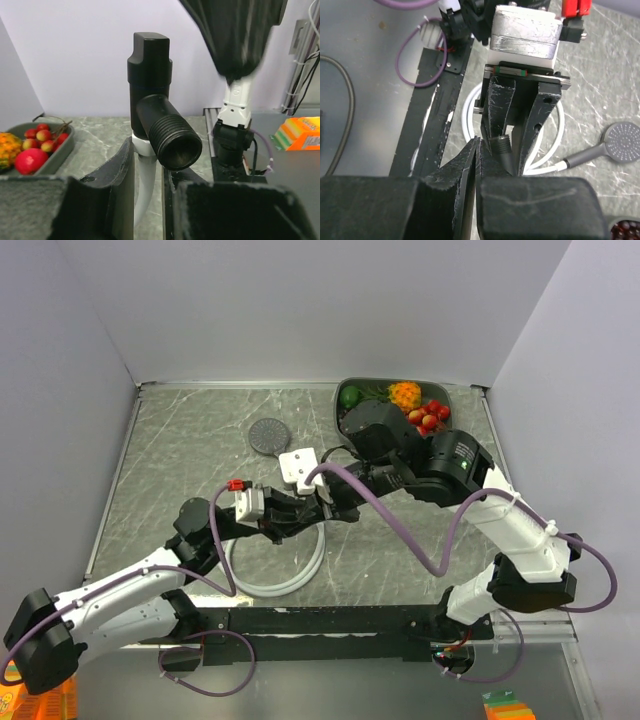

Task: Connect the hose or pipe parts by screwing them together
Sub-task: Install the adaptor on the pipeline.

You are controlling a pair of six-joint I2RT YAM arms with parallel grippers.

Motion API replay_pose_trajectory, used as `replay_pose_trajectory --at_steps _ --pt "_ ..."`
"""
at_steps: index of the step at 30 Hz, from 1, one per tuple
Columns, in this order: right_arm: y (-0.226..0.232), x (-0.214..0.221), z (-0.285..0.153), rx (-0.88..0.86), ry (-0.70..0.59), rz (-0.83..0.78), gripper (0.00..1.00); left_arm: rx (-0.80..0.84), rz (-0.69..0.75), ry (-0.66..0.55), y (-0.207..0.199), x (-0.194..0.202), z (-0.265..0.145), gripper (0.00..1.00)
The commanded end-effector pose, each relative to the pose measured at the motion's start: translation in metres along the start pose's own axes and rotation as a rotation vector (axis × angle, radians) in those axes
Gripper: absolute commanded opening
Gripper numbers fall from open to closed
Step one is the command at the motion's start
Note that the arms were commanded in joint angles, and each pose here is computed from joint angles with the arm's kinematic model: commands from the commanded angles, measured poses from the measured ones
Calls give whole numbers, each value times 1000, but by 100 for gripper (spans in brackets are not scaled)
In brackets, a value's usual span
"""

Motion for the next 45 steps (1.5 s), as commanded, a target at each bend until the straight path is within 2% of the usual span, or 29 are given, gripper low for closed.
replay_pose_trajectory --at_steps 1,6,7,12,14,19,21,30,35,45 --pt "-5 -6 -6 61 52 -30 5 -18 145 -90 -1 -63 13 1" --pt "-4 -17 -19 153 39 -82 3 -96 132 -43 7 -85 19 1" --pt "-8 -22 -23 197 31 -101 4 -96 147 -53 5 -100 22 1" --pt "-9 -45 -48 265 -10 -157 4 -122 105 27 14 -105 29 1" --pt "-17 -48 -53 325 5 -160 4 -119 92 5 12 -119 33 1" --pt "-21 -73 -85 460 -96 -213 2 -102 65 -113 9 -144 42 1" --pt "-17 -76 -94 458 -94 -224 2 -63 61 -126 3 -142 40 1" --pt "-8 -61 -74 359 -23 -189 1 44 23 -60 -11 -122 38 1" --pt "-8 -45 -51 291 65 -161 0 98 32 -113 -17 -122 37 1" --pt "-11 -28 -32 273 99 -118 0 77 21 -91 -11 -110 36 1"
Point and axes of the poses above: each gripper's point midway between its finger pads, its own z axis out along the fingers, its own y axis along the line the jaws close on, x = y × z, the point moved 4 cm from there along -z, back along the fingers, and after that the axes turned 12 degrees about -z, right-handed, at the moved point
